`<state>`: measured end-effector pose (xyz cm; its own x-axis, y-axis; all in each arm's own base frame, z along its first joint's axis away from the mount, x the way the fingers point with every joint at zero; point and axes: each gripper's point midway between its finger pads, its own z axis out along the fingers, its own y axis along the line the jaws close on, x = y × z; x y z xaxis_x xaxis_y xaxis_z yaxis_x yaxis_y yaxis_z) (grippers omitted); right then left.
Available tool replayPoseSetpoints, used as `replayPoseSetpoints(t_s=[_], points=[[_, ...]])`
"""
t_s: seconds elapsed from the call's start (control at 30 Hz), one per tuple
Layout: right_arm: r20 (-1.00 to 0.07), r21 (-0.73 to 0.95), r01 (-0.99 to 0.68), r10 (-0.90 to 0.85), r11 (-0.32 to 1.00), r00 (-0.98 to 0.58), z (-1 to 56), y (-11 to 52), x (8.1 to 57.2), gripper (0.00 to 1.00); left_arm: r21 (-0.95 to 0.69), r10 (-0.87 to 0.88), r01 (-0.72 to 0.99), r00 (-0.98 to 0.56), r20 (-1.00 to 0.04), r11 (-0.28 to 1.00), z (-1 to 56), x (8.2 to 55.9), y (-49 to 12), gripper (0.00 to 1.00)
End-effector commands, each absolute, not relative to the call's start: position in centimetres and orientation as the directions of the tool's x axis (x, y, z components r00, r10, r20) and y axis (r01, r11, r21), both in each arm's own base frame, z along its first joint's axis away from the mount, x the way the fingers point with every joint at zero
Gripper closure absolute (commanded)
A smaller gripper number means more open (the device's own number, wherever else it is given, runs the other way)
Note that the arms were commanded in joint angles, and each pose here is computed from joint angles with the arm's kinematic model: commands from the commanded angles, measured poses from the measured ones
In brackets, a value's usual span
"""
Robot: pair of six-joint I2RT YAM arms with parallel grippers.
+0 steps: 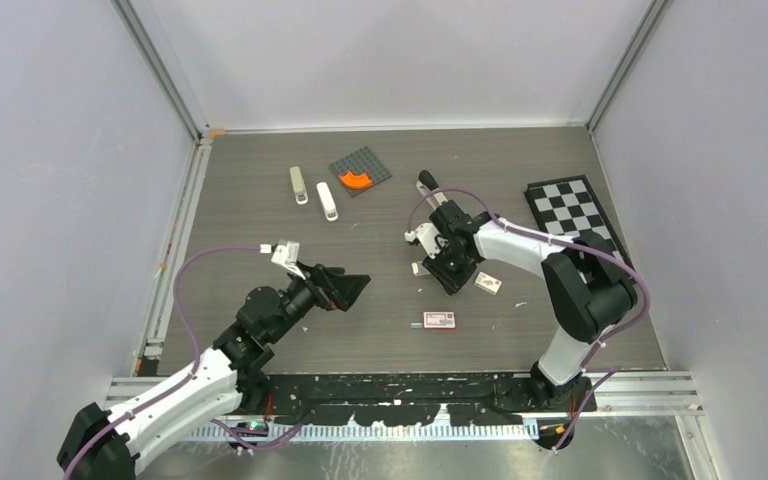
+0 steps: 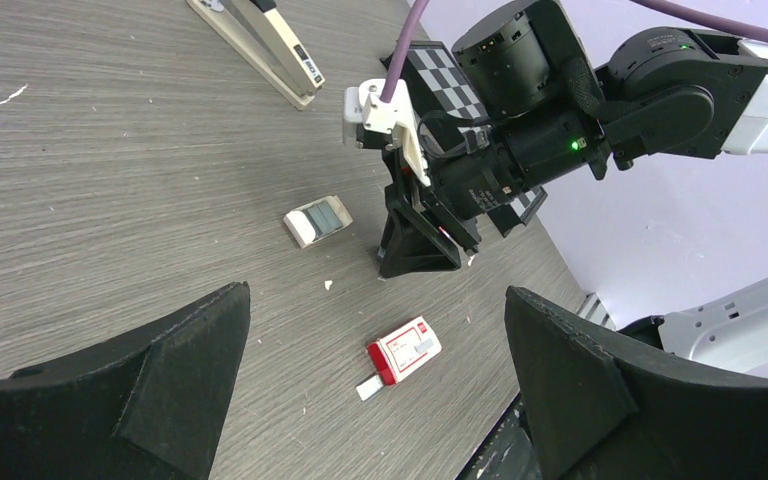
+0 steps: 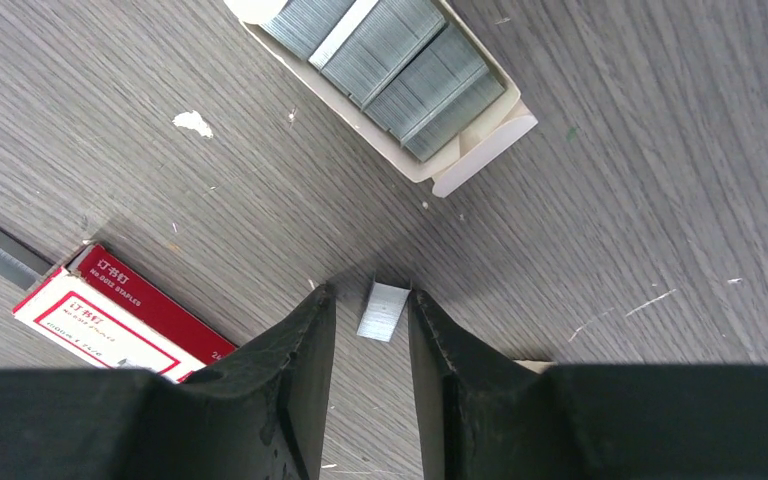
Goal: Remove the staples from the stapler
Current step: Pick up the staple from the center of the board.
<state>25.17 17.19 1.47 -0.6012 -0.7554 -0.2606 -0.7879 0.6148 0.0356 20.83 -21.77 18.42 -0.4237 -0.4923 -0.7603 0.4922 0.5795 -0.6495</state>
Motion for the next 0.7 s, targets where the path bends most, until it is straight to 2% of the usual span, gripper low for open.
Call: replayPoseSetpoints(t_s=[0.0,0.37,0.67], points=[[-0.287,0.009,-0.786,-0.752,0.618,-0.594,2.02,17.89,26.35,0.63,-0.649,-0.525,0.514,-0.385,-0.759,0.561,19.77,21.05,-21.66,0.00],[-0.290,0.005,-0.788,-0.753,0.616,-0.591,1.92,18.10,26.58,0.65,-0.649,-0.526,0.515,-0.384,-0.759,0.560,19.76,20.98,-21.59,0.00],[-0.285,0.012,-0.794,-0.759,0.608,-0.585,1.75,18.33,26.40,0.70,-0.648,-0.526,0.517,-0.383,-0.759,0.559,19.81,20.91,-21.54,0.00]])
